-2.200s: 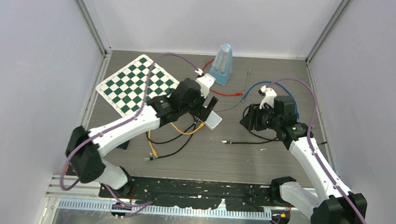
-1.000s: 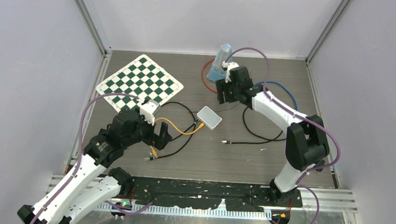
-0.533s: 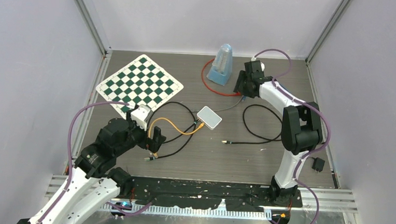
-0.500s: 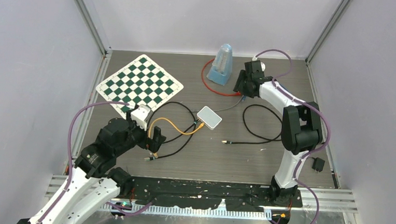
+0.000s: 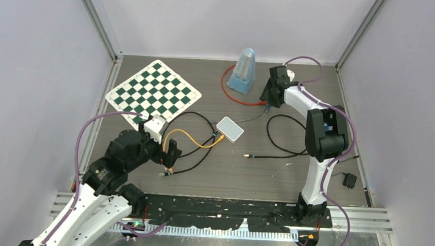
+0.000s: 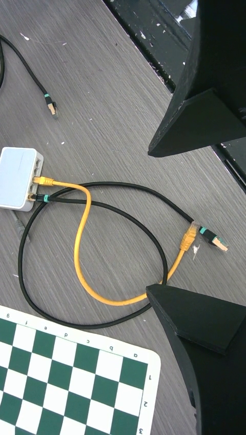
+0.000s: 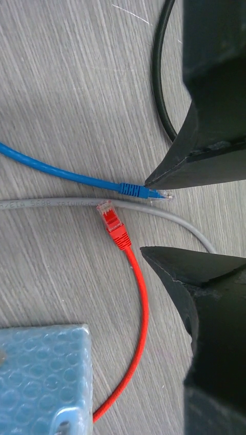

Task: Insert the plug into the switch port
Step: Pick up the connector from the center of the board.

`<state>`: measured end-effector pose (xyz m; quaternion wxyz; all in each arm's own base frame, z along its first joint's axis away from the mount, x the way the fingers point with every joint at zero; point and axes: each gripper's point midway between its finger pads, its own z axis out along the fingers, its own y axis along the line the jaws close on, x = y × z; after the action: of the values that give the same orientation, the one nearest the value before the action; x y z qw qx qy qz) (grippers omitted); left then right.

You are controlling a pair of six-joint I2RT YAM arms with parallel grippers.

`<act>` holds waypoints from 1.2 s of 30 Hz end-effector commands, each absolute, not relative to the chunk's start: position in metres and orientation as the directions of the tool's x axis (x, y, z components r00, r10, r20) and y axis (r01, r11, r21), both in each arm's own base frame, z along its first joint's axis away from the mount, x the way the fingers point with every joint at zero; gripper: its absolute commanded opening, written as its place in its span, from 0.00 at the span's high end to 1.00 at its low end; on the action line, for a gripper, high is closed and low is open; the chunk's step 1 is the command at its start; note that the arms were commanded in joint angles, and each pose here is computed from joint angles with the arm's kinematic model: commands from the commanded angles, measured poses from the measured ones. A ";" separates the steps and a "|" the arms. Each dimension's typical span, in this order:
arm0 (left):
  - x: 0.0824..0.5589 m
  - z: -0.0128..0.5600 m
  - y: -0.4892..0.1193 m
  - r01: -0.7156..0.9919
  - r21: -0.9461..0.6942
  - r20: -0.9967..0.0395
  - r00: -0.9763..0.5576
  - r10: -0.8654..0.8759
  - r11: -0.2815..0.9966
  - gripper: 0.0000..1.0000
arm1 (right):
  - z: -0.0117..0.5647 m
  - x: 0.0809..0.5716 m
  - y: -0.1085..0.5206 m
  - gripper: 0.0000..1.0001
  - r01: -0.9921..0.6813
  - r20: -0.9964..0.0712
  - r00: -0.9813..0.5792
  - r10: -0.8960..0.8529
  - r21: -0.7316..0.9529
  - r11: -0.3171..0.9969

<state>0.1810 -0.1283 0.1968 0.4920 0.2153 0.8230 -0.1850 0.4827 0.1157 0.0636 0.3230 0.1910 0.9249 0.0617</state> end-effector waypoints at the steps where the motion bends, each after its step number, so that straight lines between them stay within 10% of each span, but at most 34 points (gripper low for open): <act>1: 0.184 0.203 -0.127 0.531 -0.084 -0.901 -0.401 0.163 0.843 0.01 | 0.061 0.481 0.113 0.49 0.336 -0.570 -0.717 0.401 0.221 0.915; 26: 0.189 0.202 -0.119 0.492 -0.057 -0.899 -0.403 0.169 0.869 0.01 | 0.036 0.472 0.105 0.82 0.363 -0.552 -0.729 0.404 0.188 0.912; 36: 0.191 0.204 -0.115 0.472 -0.049 -0.904 -0.396 0.162 0.880 0.01 | 0.128 0.465 0.102 0.95 0.229 -0.692 -0.646 0.321 0.225 0.947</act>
<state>0.1872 -0.1189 0.1964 0.5006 0.2011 0.8269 -0.1585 0.4578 0.1062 0.0410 0.2972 0.1717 0.9385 0.0370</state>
